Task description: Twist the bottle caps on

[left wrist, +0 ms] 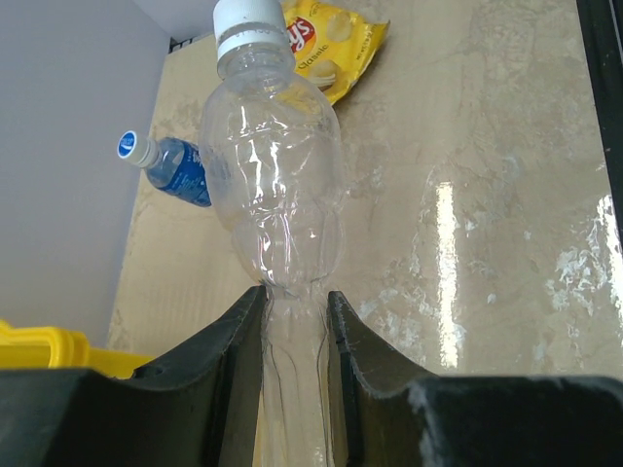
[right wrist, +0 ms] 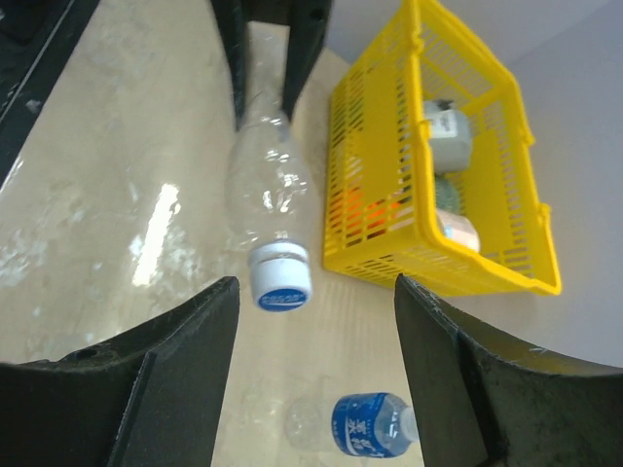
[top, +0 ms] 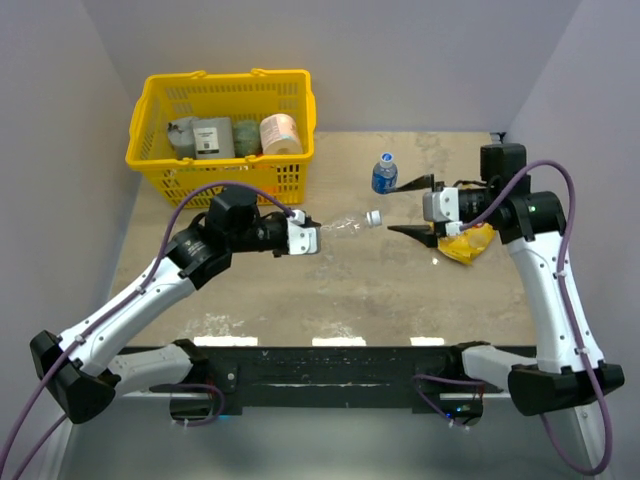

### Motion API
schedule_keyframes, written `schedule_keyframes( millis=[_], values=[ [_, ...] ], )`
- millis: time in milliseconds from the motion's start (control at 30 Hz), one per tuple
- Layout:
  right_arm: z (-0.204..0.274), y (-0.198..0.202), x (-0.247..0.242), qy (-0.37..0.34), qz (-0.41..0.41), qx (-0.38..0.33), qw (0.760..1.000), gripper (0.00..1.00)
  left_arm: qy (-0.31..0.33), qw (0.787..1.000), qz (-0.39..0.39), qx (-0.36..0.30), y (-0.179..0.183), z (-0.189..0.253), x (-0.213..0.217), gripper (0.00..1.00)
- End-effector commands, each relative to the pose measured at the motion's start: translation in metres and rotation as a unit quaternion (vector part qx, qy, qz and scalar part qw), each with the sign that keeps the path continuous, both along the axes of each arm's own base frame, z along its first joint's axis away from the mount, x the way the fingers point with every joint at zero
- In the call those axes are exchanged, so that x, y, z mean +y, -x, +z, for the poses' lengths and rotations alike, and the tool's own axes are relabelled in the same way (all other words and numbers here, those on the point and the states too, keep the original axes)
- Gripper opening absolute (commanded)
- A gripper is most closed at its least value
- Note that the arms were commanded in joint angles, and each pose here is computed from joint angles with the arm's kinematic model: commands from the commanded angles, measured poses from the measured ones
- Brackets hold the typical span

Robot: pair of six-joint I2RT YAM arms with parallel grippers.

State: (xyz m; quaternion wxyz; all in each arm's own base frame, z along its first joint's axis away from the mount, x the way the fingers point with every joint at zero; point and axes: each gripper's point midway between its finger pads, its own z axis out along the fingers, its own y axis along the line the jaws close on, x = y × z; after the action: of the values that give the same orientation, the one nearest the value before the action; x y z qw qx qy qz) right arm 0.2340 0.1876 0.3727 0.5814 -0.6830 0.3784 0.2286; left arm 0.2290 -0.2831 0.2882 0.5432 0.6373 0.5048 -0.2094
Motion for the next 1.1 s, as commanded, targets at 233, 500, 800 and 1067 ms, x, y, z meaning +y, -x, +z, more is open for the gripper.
schedule_keyframes(
  millis=[233,500,800,1067],
  values=[
    [-0.035,0.027,0.004,0.068,0.067,-0.039,0.995,0.69,0.018,0.997,-0.05,-0.06,0.003,0.031,-0.007,0.0],
    [-0.044,0.018,0.008,0.069,0.049,-0.033,0.996,0.64,0.031,0.997,-0.05,-0.053,0.001,0.036,-0.012,0.0],
    [-0.041,0.004,0.01,0.061,0.034,-0.047,0.996,0.58,0.023,0.997,-0.053,-0.056,0.001,0.034,-0.011,0.0],
    [-0.044,0.012,0.009,0.076,0.056,-0.051,0.994,0.44,0.026,0.997,-0.049,-0.056,-0.002,0.034,-0.013,0.0]
  ],
)
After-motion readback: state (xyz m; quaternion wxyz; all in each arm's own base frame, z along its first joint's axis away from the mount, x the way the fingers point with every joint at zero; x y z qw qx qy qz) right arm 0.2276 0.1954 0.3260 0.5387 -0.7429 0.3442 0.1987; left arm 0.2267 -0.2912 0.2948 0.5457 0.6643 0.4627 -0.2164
